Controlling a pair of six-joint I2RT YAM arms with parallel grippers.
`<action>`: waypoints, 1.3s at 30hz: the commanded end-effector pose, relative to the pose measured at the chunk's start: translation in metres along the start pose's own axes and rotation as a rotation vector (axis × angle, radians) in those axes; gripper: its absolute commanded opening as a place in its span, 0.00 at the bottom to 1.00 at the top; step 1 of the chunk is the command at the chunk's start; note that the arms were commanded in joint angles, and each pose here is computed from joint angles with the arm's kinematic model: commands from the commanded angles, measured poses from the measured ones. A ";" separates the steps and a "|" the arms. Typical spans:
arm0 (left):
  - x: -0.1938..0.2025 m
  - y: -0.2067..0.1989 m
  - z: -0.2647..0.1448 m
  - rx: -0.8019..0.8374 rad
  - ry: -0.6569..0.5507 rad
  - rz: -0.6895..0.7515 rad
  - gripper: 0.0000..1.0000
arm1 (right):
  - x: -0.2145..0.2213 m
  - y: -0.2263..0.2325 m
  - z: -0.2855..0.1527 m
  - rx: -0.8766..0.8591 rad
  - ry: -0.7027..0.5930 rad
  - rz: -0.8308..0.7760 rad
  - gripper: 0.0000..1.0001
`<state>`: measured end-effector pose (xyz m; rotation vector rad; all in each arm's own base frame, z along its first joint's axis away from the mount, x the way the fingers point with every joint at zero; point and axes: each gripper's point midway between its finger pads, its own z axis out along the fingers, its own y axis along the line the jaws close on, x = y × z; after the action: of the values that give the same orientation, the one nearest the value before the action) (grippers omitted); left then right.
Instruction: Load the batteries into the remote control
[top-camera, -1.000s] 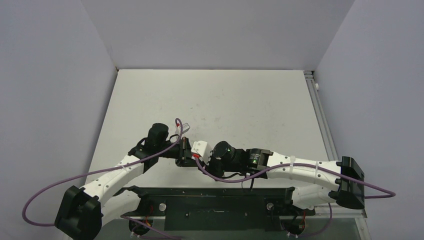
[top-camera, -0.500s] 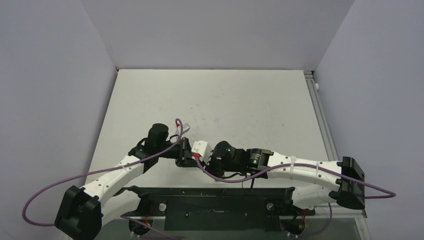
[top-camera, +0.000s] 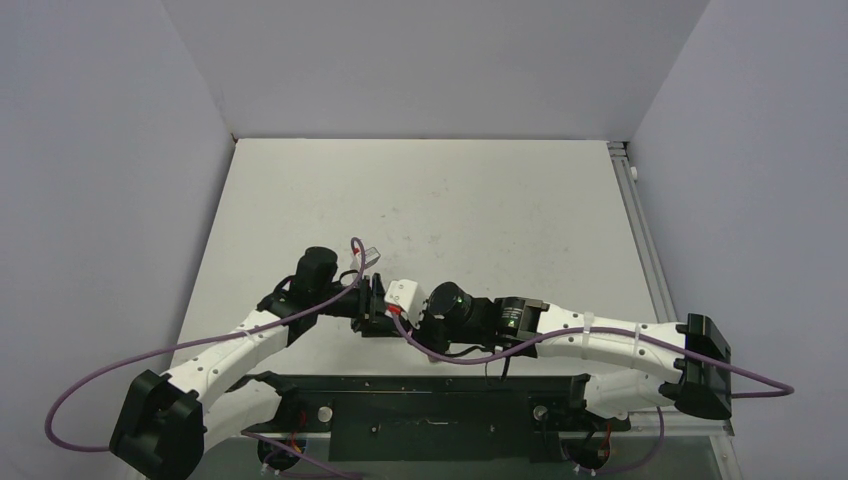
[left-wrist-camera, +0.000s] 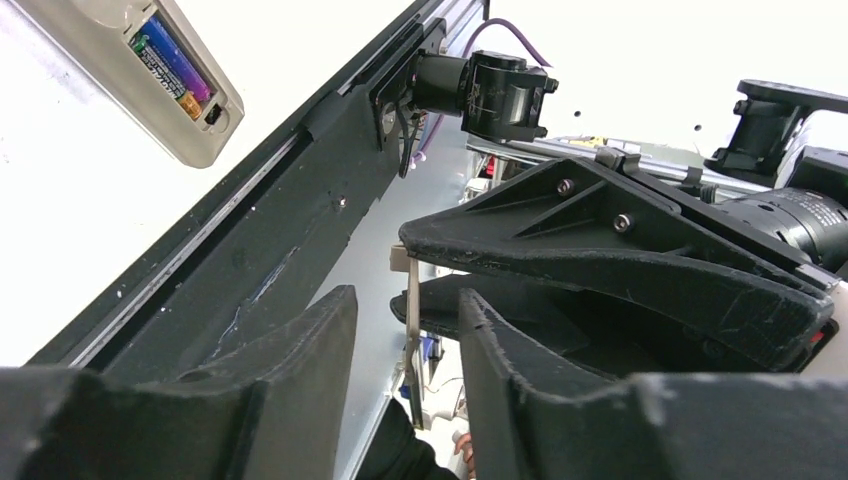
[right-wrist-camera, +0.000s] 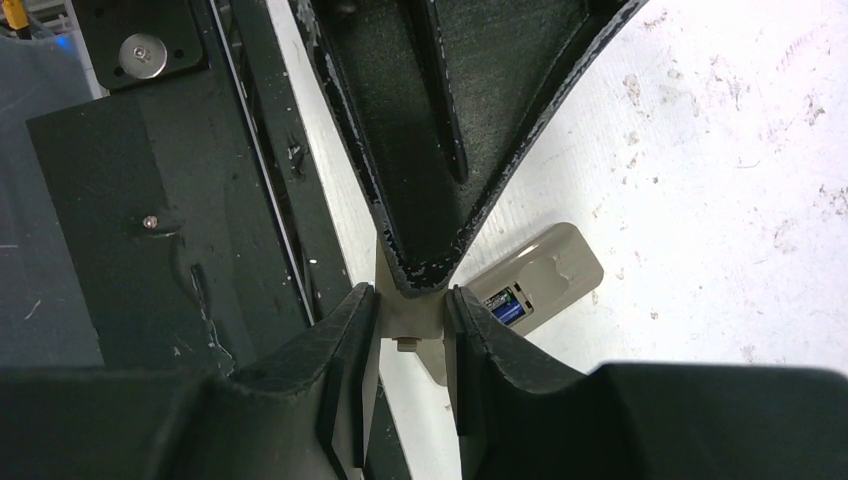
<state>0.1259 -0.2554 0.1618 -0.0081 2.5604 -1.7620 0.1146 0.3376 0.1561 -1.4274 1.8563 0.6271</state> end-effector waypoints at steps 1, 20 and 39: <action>-0.003 -0.008 0.000 0.027 -0.010 0.045 0.43 | -0.010 -0.002 -0.012 0.038 -0.041 0.057 0.08; -0.034 0.021 -0.024 -0.250 -0.180 0.128 0.59 | 0.028 -0.018 -0.020 0.225 0.130 0.332 0.09; -0.055 0.028 -0.066 -0.495 -0.328 0.301 0.59 | 0.085 -0.030 -0.008 0.334 0.449 0.615 0.09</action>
<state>0.1691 -0.1921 0.1427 0.0158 2.5856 -0.9971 0.1250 0.2693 0.0894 -0.9048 2.5830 0.2590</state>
